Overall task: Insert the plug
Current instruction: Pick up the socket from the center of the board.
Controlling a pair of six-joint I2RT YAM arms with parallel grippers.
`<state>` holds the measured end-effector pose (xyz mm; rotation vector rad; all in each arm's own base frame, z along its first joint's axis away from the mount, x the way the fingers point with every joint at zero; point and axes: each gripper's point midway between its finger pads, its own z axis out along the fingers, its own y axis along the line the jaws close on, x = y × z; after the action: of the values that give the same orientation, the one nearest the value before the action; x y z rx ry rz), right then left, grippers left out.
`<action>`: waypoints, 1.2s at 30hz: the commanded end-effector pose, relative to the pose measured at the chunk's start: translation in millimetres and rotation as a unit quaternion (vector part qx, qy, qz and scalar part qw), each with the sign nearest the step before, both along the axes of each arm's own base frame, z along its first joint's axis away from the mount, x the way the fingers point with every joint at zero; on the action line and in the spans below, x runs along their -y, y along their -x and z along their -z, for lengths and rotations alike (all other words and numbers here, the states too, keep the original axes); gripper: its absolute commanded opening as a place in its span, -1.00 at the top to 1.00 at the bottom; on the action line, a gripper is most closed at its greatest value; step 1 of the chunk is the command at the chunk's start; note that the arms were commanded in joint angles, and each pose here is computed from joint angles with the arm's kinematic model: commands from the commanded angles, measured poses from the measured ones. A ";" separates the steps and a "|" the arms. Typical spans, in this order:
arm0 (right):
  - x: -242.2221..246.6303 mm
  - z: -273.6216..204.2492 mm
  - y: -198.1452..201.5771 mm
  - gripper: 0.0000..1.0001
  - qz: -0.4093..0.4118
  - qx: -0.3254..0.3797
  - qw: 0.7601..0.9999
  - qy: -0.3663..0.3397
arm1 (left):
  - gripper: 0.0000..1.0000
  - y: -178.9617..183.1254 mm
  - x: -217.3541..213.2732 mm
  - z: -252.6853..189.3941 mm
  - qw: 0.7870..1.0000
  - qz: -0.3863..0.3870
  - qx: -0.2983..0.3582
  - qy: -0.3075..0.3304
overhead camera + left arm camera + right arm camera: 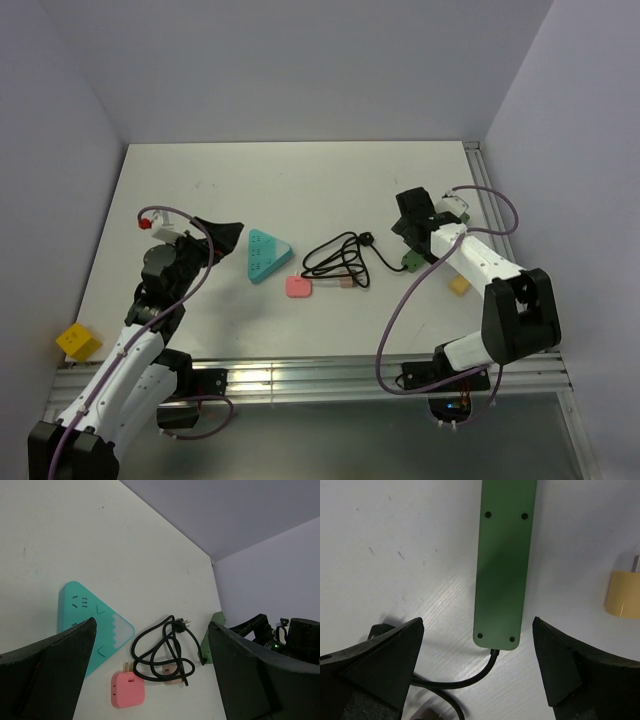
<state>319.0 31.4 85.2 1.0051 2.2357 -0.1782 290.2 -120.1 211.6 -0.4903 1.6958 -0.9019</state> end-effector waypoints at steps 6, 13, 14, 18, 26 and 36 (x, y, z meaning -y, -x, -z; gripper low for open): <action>3.2 32.8 0.2 -0.87 0.023 -0.032 0.999 -0.029 | -0.99 -2.2 10.1 -24.9 0.999 0.024 0.025 0.013; -5.9 65.2 2.8 -0.78 0.028 -0.081 0.995 -0.055 | -0.99 -1.1 12.4 -26.2 0.999 0.031 0.024 0.017; -5.0 64.8 1.5 -0.77 0.028 -0.083 0.995 -0.051 | -0.99 -1.0 13.2 -25.8 0.999 0.032 0.023 0.017; -3.5 64.7 2.3 -0.35 0.029 -0.072 0.996 -0.052 | -0.99 0.0 13.9 -27.5 0.999 0.034 0.027 0.017; -0.9 42.6 -1.7 1.00 0.022 -0.040 0.998 -0.045 | -0.97 -0.4 18.7 -26.2 0.999 0.044 0.026 0.018; -46.3 -7.2 -11.0 1.00 -0.128 0.074 0.983 -0.109 | -0.97 1.0 80.0 -16.5 0.987 0.158 0.027 -0.004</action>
<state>312.6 53.0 58.3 0.9746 2.3409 0.0351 288.3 -177.9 198.5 -0.3278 1.8214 -1.0375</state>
